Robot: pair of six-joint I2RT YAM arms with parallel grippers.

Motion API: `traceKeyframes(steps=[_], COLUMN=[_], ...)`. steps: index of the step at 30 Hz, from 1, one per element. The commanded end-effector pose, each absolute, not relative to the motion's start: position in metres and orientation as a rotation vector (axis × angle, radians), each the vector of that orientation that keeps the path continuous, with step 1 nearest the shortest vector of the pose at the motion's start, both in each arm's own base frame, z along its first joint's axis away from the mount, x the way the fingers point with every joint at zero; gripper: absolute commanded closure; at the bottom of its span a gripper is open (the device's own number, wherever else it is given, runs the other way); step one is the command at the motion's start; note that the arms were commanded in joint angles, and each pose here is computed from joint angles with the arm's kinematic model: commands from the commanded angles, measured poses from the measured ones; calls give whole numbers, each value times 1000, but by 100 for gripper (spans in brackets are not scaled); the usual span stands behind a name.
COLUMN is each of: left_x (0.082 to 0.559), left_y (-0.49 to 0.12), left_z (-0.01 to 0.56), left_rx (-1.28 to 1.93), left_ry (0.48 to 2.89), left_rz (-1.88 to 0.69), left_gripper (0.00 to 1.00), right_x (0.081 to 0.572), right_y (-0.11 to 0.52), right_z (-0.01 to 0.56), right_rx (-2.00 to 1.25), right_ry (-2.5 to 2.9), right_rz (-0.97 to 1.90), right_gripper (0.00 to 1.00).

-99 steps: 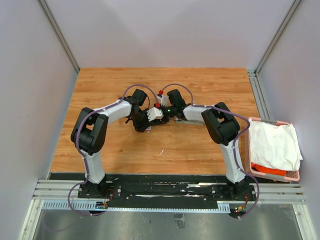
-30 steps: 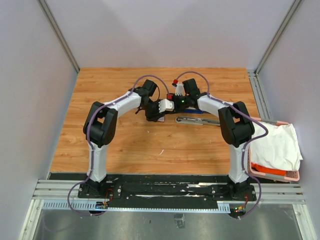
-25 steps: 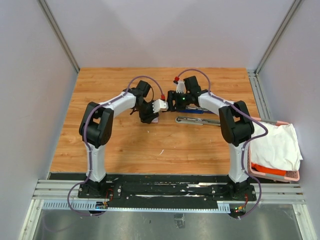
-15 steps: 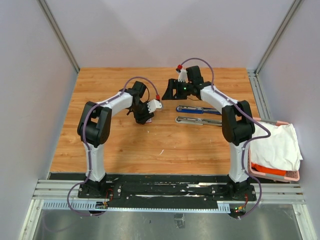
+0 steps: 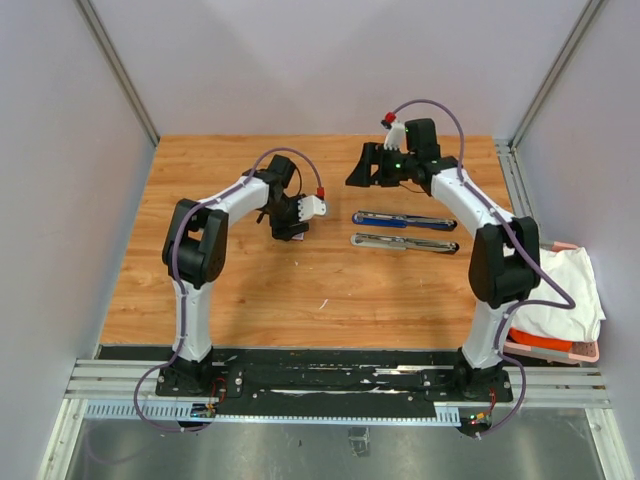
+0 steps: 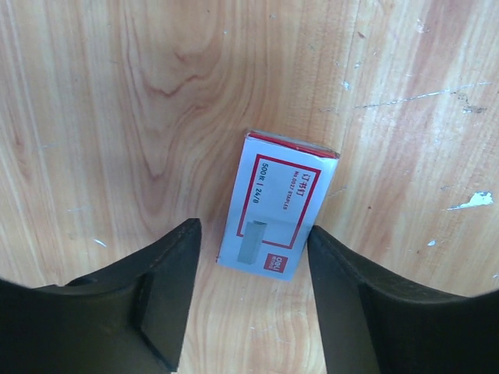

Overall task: Unload the staples from the stapler
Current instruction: Close the staple box at the center of the board, then reset both arms

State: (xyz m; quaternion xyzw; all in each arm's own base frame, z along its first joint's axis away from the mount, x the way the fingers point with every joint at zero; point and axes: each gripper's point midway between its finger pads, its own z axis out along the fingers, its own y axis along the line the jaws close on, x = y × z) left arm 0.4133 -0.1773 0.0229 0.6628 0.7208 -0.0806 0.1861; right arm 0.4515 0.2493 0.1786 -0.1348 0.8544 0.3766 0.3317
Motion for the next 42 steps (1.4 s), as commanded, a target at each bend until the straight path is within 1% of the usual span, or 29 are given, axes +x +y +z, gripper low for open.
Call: traceKeyframes(steps=[1, 2, 3, 4, 5, 6, 10, 18, 22, 24, 29, 31, 35, 37, 42], left_x=[417, 418, 418, 417, 417, 415, 406, 389, 382, 373, 344, 333, 306, 290, 255], left_y=[-175, -175, -174, -174, -174, -174, -176, -170, -142, -121, -72, -57, -22, -12, -10], left_z=[14, 17, 20, 23, 27, 31, 57, 153, 184, 190, 208, 209, 220, 223, 202], left_rx=[1907, 1890, 1869, 1847, 1824, 1792, 1664, 1262, 1017, 863, 563, 487, 271, 215, 270], left_ry=[2025, 2038, 2051, 2064, 2072, 2090, 2113, 2037, 1996, 2001, 1942, 1884, 1775, 1731, 1754], left_rz=[-231, -226, -222, -220, -219, -218, -244, -280, -151, -95, -78, -51, 86, 115, 130], left_gripper=[36, 34, 26, 14, 0, 2, 2, 2, 2, 2, 2, 2, 2, 1, 2], right_x=[452, 453, 453, 453, 453, 452, 441, 393, 367, 354, 313, 301, 277, 267, 243], right_y=[221, 217, 213, 209, 205, 202, 185, 133, 102, 84, 51, 37, 14, 2, -10], right_z=[194, 196, 200, 204, 208, 211, 222, 231, 228, 224, 213, 218, 233, 235, 240], right_rx=[-342, -342, -346, -345, -349, -362, -424, -534, -554, -532, -453, -369, -265, -245, -221], right_ry=[2196, 2189, 2180, 2173, 2168, 2166, 2164, 2114, 2090, 2086, 2039, 1982, 1856, 1849, 1785], right_rz=[915, 903, 893, 885, 874, 863, 779, 436, 248, 148, 2, -62, -166, -223, -275], right_gripper=[18, 18, 18, 18, 18, 17, 17, 16, 15, 15, 15, 15, 15, 15, 14])
